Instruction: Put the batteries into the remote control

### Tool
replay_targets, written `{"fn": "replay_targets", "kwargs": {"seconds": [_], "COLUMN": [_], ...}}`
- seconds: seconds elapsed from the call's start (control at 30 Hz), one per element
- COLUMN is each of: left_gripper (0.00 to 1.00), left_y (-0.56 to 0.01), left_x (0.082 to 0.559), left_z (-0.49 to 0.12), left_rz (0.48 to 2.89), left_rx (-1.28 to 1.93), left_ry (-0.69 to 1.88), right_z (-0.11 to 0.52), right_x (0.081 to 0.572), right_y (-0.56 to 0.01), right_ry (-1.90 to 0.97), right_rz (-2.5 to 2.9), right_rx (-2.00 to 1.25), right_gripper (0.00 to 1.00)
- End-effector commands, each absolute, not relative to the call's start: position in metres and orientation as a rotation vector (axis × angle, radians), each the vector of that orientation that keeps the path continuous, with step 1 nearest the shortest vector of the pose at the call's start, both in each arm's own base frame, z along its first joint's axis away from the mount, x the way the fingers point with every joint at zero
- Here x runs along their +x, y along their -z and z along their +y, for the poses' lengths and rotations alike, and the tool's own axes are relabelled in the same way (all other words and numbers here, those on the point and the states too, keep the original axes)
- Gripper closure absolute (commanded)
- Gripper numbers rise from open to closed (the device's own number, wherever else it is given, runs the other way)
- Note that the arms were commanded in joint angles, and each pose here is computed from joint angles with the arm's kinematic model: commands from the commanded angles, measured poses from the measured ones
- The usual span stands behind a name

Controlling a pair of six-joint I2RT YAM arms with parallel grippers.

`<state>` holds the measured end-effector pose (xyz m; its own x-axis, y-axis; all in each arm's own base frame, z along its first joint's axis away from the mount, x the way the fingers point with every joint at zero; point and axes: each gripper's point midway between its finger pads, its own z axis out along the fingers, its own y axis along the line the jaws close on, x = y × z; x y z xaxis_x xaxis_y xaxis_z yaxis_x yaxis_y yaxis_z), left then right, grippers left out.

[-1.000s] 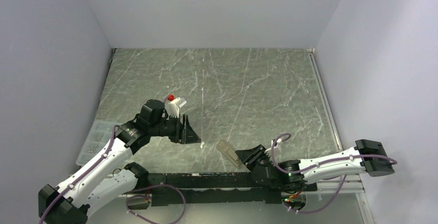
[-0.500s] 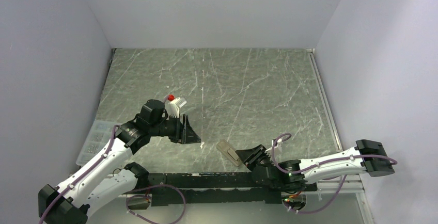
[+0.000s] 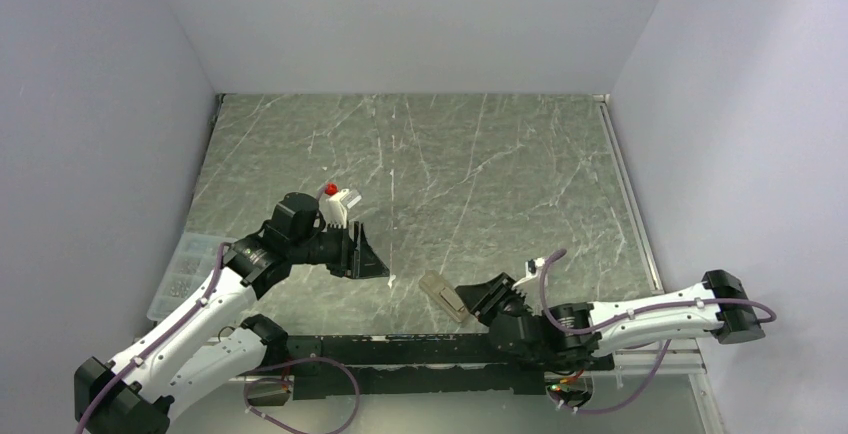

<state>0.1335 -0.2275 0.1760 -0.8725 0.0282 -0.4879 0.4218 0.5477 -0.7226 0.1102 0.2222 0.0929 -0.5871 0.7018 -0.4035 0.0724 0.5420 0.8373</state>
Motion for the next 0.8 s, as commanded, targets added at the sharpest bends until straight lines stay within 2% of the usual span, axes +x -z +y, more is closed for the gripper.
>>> {"fn": "replay_targets", "kwargs": {"seconds": [0.0,0.27,0.4,0.67,0.77], "left_gripper": [0.41,0.35,0.32,0.32,0.32], "left_y": [-0.181,-0.170,-0.164,-0.152,-0.150], "left_x": [0.140,0.151,0.159,0.178,0.182], "left_z": [-0.228,-0.231,-0.235,-0.249,-0.252], "left_rz": [2.328,2.383,2.406,2.456,2.468], "left_rx": [0.378,0.350,0.336,0.308,0.293], "left_ry": [1.253,1.211,1.200,1.204,1.208], "right_z": [0.211,0.196,0.194,0.210,0.218], "right_x": [0.109,0.100,0.096,0.102,0.106], "right_y": [-0.103,-0.110,-0.114,-0.111,-0.111], "right_ry": [-0.908,-0.655,-0.532,-0.467,-0.462], "right_rz": [2.062,2.186,2.227,2.340,2.351], "right_rx": [0.469,0.239,0.092,-0.242,-0.362], "right_gripper": [0.66,0.67,0.70,0.70,0.66]}}
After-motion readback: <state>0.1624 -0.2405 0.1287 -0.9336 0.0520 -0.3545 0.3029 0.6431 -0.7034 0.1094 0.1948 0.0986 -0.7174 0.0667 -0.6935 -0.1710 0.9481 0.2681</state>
